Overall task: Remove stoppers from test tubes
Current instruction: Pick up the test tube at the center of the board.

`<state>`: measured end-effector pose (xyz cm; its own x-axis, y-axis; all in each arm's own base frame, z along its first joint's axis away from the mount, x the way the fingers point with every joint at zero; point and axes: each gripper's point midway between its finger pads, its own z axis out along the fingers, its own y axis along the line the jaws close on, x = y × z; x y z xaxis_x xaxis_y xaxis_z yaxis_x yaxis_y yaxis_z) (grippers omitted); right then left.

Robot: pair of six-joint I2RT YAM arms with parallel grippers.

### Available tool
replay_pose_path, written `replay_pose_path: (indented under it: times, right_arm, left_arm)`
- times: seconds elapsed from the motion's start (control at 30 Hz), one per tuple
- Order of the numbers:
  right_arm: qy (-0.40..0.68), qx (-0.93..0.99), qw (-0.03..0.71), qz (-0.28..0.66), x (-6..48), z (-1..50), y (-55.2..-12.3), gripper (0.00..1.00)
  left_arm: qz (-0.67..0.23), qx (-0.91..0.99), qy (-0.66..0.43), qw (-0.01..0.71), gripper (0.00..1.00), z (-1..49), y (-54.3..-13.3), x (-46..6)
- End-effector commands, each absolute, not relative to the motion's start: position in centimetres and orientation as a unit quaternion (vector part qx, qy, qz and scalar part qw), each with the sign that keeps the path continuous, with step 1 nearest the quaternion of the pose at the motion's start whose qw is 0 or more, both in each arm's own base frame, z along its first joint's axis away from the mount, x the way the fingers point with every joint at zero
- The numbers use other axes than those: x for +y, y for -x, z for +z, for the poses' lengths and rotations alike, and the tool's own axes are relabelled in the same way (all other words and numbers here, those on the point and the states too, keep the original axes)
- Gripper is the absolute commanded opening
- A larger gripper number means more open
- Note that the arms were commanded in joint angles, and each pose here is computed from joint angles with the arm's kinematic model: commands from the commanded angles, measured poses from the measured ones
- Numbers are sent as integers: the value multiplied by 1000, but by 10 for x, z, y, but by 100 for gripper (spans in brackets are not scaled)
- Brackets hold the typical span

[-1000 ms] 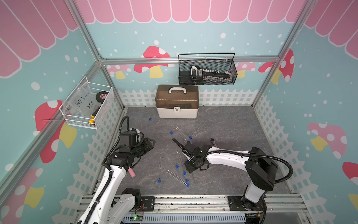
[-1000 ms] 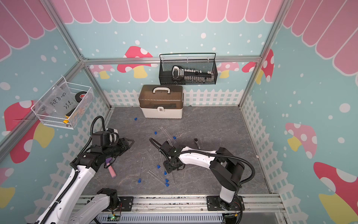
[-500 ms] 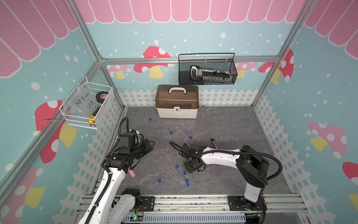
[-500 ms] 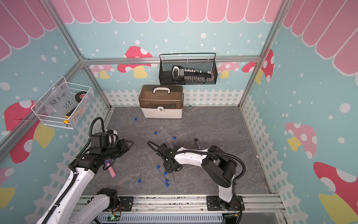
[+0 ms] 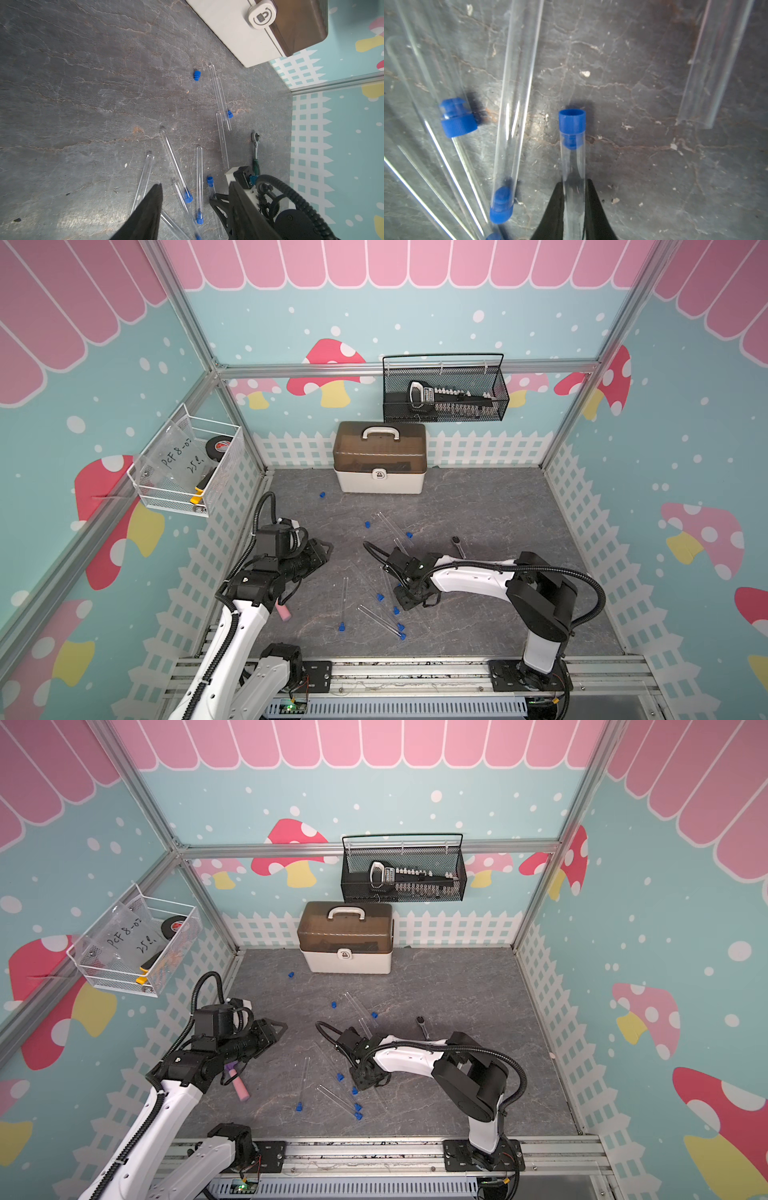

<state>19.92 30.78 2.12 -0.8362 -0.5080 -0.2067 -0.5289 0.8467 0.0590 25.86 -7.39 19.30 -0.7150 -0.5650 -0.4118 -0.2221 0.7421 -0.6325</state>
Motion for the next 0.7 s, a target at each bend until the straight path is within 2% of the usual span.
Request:
replay_pose_path:
  times: [0.0,0.43,0.67]
  right_arm:
    - [266,956,102,65,309,32,-198,15]
    - [253,945,173,111,314,90,-209,13]
    - [178,934,217,220,314,161,-238,13]
  left_arm:
    - [-285,884,223,295,52,188,-253,-77]
    - [-309,878,192,312,53,208,-260,-89]
    - [-391,850,124,330,62,238,-266,-122]
